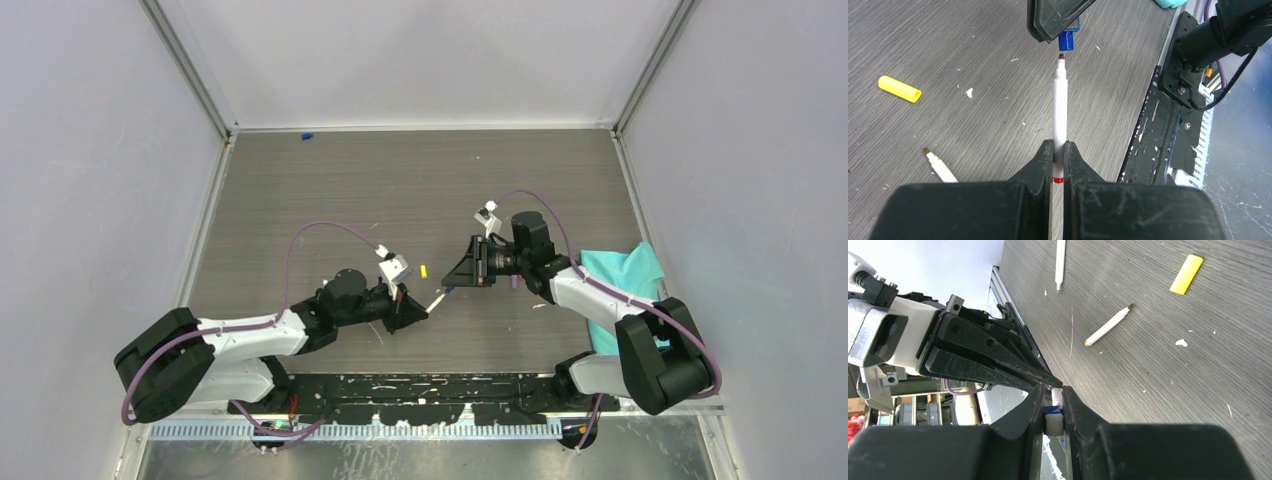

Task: Insert the pens into the pen caps
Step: Insert the pen cap onto the pen.

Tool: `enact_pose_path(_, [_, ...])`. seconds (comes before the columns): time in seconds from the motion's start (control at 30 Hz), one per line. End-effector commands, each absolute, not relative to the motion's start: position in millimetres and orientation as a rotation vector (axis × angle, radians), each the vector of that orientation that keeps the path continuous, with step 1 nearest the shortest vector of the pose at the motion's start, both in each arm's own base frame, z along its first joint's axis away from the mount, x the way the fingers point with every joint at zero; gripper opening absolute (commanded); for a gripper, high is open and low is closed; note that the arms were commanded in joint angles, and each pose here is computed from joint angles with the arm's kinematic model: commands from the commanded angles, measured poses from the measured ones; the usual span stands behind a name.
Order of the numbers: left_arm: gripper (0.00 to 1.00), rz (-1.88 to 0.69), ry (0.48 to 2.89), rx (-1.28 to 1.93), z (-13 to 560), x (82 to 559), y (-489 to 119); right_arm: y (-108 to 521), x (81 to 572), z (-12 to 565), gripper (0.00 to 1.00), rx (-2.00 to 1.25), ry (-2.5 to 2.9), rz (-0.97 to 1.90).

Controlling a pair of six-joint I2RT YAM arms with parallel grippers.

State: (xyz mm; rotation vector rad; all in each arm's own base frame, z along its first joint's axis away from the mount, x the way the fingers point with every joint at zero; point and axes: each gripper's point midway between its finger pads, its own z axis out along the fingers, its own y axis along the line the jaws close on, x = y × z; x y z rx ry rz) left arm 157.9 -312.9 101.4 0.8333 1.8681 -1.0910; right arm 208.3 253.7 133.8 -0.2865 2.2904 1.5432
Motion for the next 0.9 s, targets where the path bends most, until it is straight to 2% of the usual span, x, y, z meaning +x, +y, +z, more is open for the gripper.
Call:
enact_pose_path(0.0, [0.00,-1.105,1.760,0.807,127,163,-318,259,208,142,0.01,-0.346,2.240,1.565])
enact_pose_path(0.87, [0.00,-1.128,1.752,0.809,127,160,-319,262,213,147,0.01,-0.340,2.214,1.566])
